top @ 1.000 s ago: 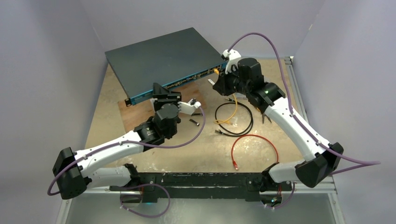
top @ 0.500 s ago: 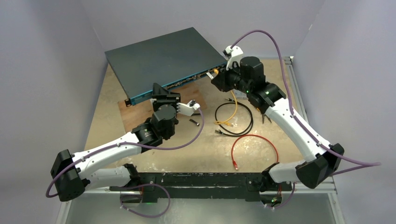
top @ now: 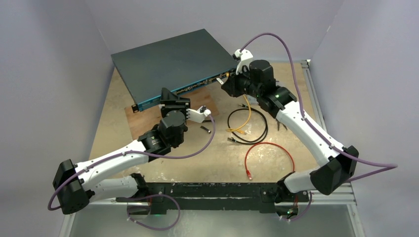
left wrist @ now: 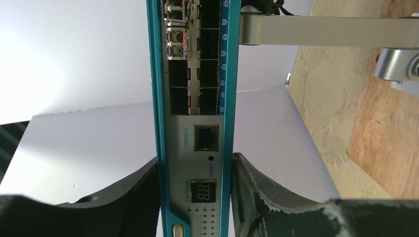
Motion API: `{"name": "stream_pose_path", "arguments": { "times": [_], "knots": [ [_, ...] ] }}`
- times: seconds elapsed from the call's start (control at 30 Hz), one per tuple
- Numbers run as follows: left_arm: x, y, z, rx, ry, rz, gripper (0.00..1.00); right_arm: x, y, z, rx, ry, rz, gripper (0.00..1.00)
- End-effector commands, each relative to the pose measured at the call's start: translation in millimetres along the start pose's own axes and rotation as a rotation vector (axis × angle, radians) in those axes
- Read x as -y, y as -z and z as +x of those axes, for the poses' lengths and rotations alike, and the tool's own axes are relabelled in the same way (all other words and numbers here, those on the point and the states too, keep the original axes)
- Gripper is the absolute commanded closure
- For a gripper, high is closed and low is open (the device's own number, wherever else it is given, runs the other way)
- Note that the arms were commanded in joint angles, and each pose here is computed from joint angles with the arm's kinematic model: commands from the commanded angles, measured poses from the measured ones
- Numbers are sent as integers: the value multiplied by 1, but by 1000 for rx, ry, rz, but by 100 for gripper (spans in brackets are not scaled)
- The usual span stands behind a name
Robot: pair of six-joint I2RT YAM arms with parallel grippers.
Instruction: Insert the plug into the switch port
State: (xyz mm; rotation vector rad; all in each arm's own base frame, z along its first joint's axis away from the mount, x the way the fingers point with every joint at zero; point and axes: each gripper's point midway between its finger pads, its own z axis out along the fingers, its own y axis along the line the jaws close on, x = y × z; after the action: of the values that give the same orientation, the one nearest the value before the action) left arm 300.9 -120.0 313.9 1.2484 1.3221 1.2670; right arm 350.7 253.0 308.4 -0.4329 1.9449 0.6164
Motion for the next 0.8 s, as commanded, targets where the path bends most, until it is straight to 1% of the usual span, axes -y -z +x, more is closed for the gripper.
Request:
{"name": "stream_pose_path", "arguments": {
  "times": [0.0, 0.77],
  "knots": [
    [1, 3, 27, -102, 58, -3, 97, -2, -2, -16, 59, 1, -7, 100],
    [2, 1, 27, -92, 66, 1, 99, -2, -11, -24, 77, 8, -10, 100]
  ]
}}
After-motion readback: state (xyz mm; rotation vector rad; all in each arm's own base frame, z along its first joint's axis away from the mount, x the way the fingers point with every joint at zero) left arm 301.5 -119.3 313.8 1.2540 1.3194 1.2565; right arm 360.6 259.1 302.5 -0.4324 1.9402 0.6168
